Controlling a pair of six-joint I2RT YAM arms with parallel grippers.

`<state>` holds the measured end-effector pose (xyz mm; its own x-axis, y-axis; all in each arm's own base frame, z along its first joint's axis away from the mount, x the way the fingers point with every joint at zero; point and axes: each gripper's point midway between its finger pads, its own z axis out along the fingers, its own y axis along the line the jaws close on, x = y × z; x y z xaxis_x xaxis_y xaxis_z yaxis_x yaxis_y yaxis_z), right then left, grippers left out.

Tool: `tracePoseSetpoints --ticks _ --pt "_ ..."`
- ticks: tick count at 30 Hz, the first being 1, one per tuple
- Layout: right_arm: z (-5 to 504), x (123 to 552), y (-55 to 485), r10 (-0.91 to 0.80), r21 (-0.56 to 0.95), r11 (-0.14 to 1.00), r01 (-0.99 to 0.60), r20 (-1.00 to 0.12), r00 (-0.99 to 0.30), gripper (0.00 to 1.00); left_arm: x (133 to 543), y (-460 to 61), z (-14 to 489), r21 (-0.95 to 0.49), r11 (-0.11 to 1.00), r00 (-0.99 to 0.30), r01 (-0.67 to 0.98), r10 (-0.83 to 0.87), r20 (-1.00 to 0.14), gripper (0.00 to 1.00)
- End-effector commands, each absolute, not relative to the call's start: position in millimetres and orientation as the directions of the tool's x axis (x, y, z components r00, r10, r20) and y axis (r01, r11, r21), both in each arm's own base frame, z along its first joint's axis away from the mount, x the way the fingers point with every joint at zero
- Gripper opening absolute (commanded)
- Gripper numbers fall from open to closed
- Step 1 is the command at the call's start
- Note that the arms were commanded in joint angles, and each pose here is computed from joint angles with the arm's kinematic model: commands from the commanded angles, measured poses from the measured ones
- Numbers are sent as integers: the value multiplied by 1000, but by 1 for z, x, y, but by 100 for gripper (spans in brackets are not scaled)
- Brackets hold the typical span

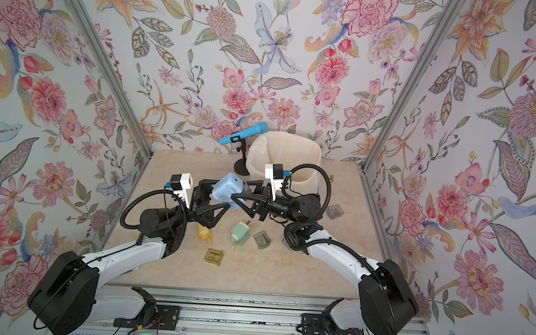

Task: Take out the pencil sharpener tray and clean the shavings
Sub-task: Adjust the pencil sharpener.

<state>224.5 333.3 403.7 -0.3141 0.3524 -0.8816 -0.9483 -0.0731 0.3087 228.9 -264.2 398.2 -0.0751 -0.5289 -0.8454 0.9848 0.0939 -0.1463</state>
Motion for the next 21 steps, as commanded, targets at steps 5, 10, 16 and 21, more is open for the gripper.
tracePoseSetpoints --ticks 5,10,16,21 --pt "434 213 327 422 212 -101 -972 -876 -235 26 210 -262 425 -63 -6 -54 998 -607 -793 52" --pt "427 215 327 423 222 -96 -970 -873 -242 26 211 -264 431 -61 -39 -72 997 -616 -784 30" --pt "419 220 329 393 242 -70 -968 -885 -249 58 211 -271 433 -66 -64 -90 996 -578 -811 6" --pt "409 224 324 326 250 -4 -968 -915 -238 83 211 -279 418 -88 -46 -99 995 -492 -865 5"
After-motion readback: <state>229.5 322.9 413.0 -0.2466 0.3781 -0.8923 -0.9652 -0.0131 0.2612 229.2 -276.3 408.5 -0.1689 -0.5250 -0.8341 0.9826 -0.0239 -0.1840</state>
